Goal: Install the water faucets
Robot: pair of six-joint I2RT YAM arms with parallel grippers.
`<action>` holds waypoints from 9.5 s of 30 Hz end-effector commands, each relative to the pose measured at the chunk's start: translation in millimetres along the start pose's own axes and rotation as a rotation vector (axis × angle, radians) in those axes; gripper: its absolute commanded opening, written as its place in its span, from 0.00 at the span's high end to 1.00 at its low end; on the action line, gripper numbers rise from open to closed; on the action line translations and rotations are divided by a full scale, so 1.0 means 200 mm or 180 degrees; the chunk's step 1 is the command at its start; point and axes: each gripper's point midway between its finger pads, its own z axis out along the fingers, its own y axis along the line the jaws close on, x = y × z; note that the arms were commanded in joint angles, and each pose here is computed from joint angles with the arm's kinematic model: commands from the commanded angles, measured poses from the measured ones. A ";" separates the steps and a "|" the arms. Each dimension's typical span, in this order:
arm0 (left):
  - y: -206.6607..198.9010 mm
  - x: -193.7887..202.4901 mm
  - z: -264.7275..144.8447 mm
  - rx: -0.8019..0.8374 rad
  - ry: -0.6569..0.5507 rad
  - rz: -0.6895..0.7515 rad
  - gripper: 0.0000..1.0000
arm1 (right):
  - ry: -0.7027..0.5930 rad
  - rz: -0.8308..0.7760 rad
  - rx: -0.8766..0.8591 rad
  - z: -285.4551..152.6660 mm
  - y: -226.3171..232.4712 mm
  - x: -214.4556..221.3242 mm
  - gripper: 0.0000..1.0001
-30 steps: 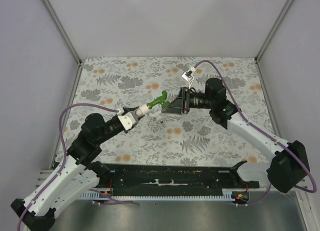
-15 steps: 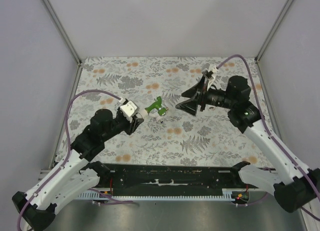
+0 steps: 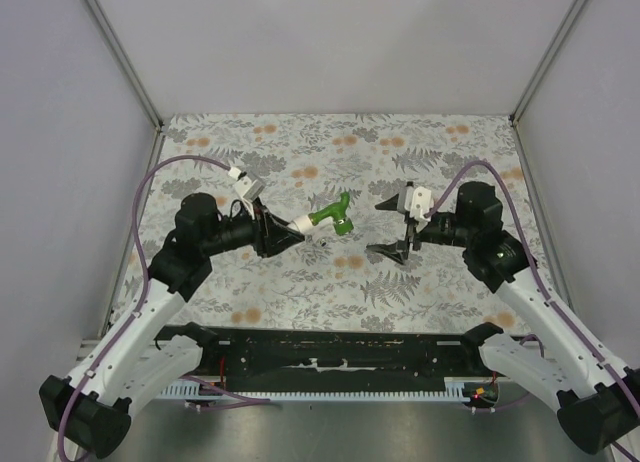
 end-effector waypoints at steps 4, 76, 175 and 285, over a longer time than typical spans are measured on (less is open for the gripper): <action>-0.28 -0.26 -0.04 0.0757 -0.0210 -0.0084 0.98 | -0.0106 -0.0805 0.0146 0.08 -0.09 0.09 0.08; -0.26 -0.12 -0.04 0.0825 0.0627 0.0006 0.98 | -0.0824 -0.0159 -0.0210 0.11 0.06 -0.34 0.68; 0.13 -0.01 -0.11 -0.0608 -0.0289 0.0741 0.98 | -0.1539 0.1695 0.0081 0.26 -0.03 -0.15 0.02; 0.14 0.17 0.00 -0.0693 0.0254 0.1500 0.98 | -0.0321 0.1785 0.0847 0.14 -0.24 0.37 0.02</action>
